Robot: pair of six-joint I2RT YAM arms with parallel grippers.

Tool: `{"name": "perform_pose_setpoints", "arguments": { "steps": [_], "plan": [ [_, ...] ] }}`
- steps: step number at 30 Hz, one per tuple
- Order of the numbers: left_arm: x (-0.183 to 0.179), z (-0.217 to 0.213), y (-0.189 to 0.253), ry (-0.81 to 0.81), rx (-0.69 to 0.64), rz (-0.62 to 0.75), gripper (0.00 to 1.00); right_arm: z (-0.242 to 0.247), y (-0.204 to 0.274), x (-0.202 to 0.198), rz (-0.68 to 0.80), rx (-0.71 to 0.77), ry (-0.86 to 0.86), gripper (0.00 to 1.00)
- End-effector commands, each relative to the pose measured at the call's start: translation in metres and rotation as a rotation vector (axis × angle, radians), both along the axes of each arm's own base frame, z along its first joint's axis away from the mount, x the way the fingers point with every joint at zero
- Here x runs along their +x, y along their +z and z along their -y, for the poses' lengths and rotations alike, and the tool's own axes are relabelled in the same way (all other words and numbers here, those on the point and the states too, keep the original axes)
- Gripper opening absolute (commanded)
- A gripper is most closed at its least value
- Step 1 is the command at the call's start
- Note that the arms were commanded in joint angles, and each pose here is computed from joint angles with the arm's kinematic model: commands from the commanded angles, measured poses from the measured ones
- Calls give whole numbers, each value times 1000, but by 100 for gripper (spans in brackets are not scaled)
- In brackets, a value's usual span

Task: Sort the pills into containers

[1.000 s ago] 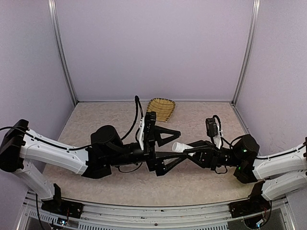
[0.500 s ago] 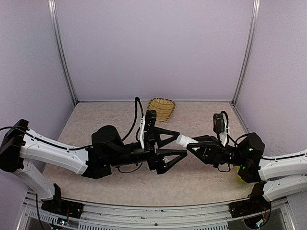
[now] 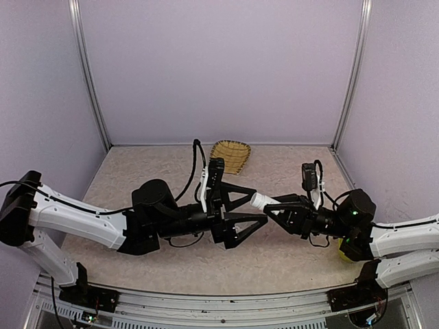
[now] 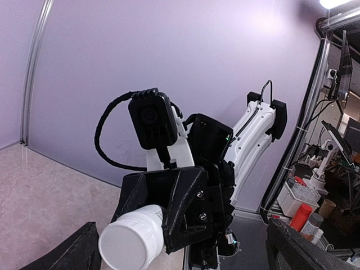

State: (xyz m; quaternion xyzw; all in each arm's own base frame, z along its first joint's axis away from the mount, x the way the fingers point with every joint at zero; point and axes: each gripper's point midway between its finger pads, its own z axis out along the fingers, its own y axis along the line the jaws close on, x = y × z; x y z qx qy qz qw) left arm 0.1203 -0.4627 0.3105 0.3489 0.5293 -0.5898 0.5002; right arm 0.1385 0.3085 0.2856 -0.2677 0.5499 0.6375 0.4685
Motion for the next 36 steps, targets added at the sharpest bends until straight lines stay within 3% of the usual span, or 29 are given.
{"name": "perform_pose_setpoints", "arguments": {
  "steps": [1, 36],
  "plan": [
    [-10, 7, 4, -52, -10, 10, 99, -1, 12, 6, 14, 18, -37, 22],
    [-1, 1, 21, -31, -59, 38, 99, -24, -11, -8, -22, -15, 72, 20]
  ]
}}
